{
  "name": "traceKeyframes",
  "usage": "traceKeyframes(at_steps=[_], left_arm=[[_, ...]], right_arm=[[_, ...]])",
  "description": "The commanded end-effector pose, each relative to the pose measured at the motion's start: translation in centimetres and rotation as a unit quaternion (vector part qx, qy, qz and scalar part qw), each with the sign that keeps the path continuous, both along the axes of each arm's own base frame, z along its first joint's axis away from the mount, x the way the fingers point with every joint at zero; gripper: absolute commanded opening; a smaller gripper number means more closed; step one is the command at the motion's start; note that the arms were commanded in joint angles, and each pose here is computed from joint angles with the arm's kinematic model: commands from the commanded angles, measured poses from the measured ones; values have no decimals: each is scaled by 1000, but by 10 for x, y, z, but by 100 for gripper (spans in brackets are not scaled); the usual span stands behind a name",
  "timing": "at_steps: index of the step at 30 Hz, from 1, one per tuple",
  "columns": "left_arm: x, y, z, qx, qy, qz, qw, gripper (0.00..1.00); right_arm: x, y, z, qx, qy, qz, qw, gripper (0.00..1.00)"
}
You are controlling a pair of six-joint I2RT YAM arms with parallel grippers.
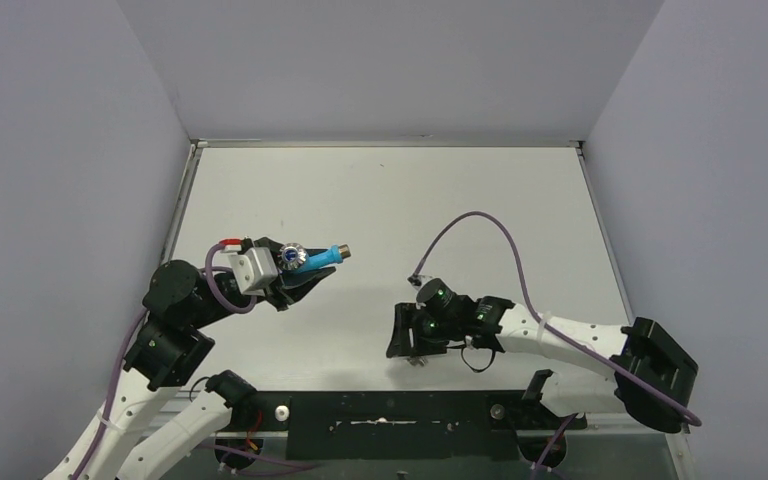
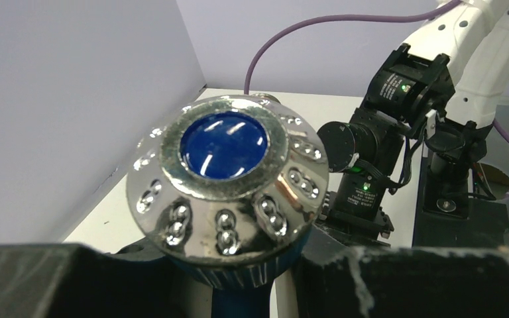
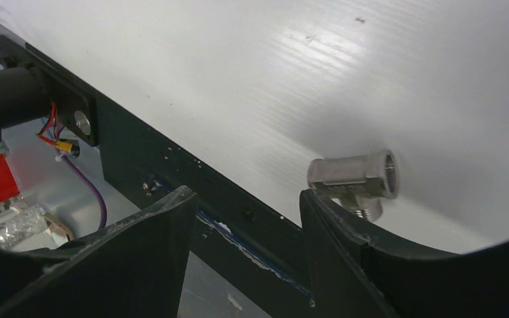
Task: Install the water faucets
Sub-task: Adjust the adaptor at the center of the board.
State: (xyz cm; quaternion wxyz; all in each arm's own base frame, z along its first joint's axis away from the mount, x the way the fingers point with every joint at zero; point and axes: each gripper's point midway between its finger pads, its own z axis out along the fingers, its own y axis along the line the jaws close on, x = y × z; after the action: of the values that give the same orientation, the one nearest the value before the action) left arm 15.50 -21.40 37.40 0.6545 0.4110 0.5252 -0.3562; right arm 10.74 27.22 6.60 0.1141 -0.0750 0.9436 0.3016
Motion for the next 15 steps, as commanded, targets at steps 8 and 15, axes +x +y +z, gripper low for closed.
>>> traceKeyframes(at_steps=[8, 15], left_arm=[[-7, 3, 23, -25, -28, -3, 999, 0], [-8, 18, 33, -17, -42, 33, 998, 0]], right_arm=[[25, 7, 36, -114, -205, 145, 961, 59], [42, -15, 56, -193, -331, 379, 842, 60]])
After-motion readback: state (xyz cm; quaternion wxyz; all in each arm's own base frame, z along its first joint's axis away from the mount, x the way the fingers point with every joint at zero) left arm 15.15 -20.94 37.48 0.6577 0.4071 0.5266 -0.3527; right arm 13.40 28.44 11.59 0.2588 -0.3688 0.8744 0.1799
